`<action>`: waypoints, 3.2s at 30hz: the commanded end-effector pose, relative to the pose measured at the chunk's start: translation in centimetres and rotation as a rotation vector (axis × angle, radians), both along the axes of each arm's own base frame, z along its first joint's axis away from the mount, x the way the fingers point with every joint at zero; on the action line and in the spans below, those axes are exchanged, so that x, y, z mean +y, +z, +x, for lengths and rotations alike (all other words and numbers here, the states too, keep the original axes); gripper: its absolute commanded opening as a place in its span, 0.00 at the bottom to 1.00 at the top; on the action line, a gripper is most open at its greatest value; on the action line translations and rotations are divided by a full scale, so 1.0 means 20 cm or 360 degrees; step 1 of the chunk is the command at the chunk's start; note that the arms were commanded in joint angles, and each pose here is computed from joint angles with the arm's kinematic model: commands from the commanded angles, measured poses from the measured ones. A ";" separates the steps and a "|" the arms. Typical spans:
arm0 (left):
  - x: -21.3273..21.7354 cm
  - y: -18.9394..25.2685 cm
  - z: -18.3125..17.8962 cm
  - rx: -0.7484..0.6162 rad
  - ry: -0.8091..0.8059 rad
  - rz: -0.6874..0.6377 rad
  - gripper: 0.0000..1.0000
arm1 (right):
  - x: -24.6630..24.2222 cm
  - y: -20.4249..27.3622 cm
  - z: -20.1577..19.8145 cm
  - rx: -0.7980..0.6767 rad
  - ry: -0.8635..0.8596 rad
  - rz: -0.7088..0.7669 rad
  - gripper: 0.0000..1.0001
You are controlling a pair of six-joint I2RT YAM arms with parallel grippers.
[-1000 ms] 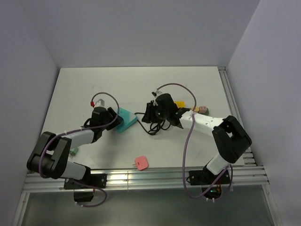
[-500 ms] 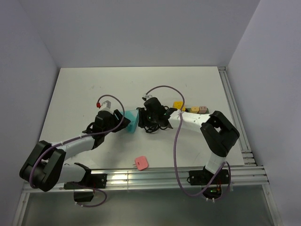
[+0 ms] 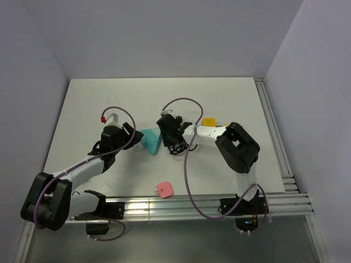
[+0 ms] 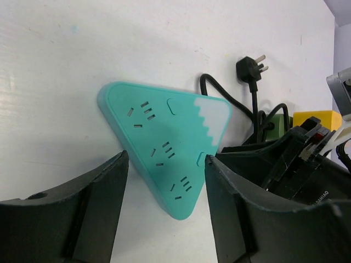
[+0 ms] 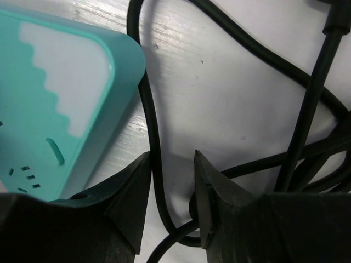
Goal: Insert the plug
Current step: Adjust the socket at the center of the board.
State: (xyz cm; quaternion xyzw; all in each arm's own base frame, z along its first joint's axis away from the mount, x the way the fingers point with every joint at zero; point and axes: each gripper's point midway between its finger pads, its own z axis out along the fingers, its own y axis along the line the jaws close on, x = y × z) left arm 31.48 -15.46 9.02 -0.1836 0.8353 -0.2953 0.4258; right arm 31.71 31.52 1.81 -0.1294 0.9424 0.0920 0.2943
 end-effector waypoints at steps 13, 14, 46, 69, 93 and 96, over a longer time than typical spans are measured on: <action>0.06 0.05 0.18 -0.0069 0.0012 -0.0023 0.67 | -0.40 0.05 0.28 -0.0002 -0.0441 0.0193 0.00; 0.05 0.05 0.19 -0.0070 0.0006 -0.0026 0.71 | -0.42 0.06 0.30 -0.0019 -0.0471 0.0180 0.00; -0.03 -0.17 0.37 0.0183 -0.0095 -0.0169 0.56 | -0.06 0.34 0.16 -0.0113 -0.0089 0.0440 0.45; -0.22 -0.25 -0.09 0.0273 -0.0329 -0.0146 0.51 | 0.09 0.21 0.18 -0.0063 0.0016 0.0302 0.45; -0.21 0.10 -0.30 0.0050 -0.0411 -0.0189 0.62 | 0.34 0.28 0.03 -0.0122 0.0378 0.0311 0.42; -0.21 0.06 -0.32 0.0089 -0.0417 -0.0178 0.62 | 0.34 0.27 0.03 -0.0118 0.0376 0.0309 0.42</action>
